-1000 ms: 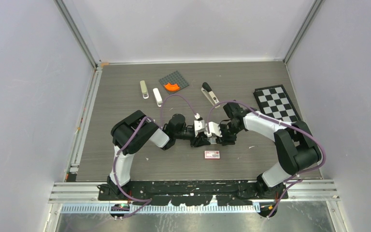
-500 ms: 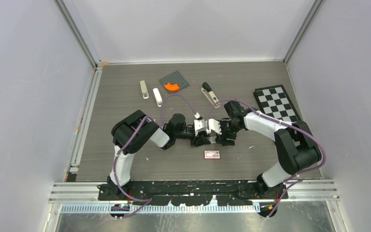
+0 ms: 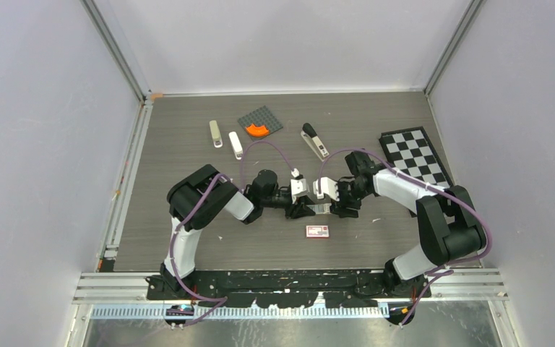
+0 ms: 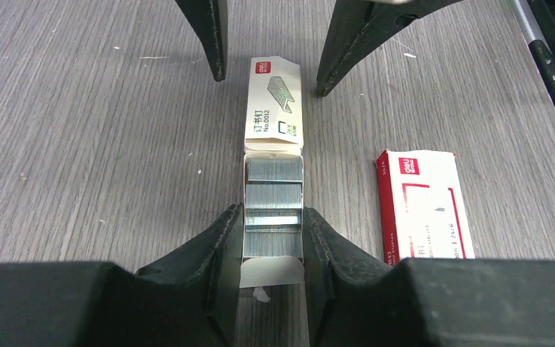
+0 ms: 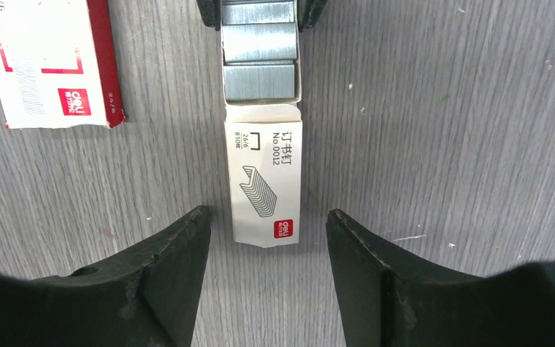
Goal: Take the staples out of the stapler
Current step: Close the staple box at the center of the board.
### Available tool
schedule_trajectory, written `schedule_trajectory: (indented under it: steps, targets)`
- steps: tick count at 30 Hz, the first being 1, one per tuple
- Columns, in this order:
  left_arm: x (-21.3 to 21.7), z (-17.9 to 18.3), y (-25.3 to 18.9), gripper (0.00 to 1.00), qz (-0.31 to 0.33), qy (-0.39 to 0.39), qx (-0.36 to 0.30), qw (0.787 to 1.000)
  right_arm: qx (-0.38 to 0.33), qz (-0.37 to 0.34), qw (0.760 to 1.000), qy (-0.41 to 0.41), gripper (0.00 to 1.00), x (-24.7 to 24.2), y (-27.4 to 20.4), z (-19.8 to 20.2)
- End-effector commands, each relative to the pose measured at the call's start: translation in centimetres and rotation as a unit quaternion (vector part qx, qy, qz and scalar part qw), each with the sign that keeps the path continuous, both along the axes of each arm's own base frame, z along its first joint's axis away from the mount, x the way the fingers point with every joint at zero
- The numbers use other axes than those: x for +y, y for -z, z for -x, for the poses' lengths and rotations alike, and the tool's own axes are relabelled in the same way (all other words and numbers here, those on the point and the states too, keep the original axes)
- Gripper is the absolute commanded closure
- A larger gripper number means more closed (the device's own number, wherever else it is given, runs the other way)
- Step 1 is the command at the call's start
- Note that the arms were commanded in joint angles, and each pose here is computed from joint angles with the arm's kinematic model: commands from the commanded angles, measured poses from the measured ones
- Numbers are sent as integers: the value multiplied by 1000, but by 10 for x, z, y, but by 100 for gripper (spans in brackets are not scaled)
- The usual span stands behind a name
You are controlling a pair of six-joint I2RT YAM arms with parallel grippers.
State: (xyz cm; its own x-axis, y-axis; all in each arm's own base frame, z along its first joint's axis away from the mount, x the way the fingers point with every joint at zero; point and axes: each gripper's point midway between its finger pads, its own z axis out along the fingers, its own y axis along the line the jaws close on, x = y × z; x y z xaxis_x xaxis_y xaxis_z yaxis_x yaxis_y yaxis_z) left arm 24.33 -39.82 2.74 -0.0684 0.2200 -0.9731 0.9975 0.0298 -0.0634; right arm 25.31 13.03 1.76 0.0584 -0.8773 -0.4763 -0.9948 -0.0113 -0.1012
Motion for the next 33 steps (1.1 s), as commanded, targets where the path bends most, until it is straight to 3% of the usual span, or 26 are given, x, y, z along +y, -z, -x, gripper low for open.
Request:
schedule_trajectory:
  steps: [1,22,33]
  targets:
    - [-3,0,5,66,-2,4,0,1000,-10,-8,1000,-19,37,3,-1,1]
    - [-6,5,6,67,-2,18,8,1000,-17,-1,1000,-3,55,10,6,-5]
    - [-7,5,7,67,-4,19,10,1000,-12,-3,1000,-12,56,13,7,-1]
